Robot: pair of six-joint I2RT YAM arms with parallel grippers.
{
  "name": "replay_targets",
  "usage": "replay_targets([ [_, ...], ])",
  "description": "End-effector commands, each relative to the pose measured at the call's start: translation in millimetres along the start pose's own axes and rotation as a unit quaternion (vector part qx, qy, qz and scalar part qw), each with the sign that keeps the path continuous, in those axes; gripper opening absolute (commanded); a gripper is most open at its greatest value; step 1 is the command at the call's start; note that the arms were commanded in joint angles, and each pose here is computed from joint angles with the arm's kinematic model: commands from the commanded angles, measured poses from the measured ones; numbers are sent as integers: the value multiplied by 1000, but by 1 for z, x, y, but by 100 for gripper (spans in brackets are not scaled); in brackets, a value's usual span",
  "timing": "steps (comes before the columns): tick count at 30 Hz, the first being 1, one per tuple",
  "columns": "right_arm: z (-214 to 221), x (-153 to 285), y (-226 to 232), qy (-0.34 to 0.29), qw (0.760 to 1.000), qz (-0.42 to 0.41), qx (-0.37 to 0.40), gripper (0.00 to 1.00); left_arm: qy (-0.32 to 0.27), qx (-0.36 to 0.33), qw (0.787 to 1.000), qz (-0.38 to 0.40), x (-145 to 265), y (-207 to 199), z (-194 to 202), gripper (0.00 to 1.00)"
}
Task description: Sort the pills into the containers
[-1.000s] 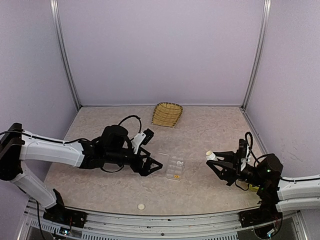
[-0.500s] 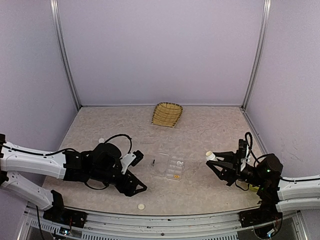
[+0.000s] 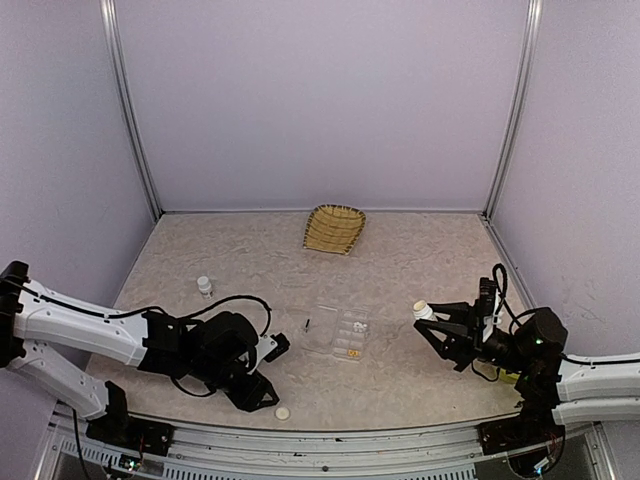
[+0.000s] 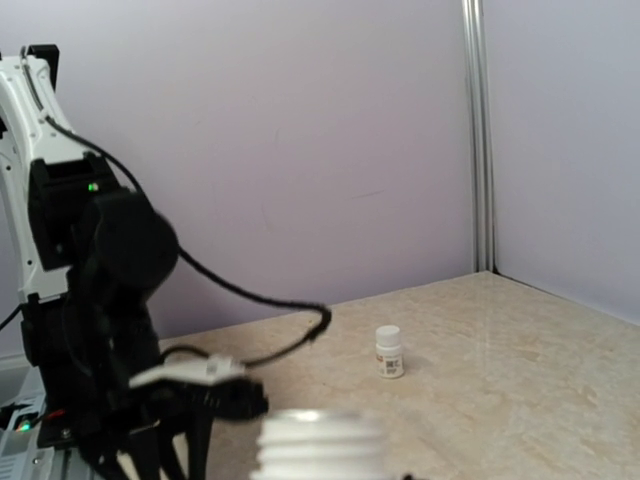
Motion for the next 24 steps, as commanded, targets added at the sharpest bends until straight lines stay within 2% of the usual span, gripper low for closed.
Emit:
replay_targets([
  [1, 1, 3, -2, 0, 1000, 12, 7, 0, 27, -9, 1000, -12, -6, -6, 3, 43],
  [24, 4, 3, -5, 7, 1000, 25, 6, 0, 32, -21, 999, 2, -22, -14, 1, 38],
])
Point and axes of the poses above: each gripper's point midway between its finger pads, its own x axis back along the fingers, its own y axis along the line the jaws close on, z = x × y, the point moved 8 cm from there along x, back along the fingers, and after that the axes turned 2 degrees about -x, right-handed, at the moved point
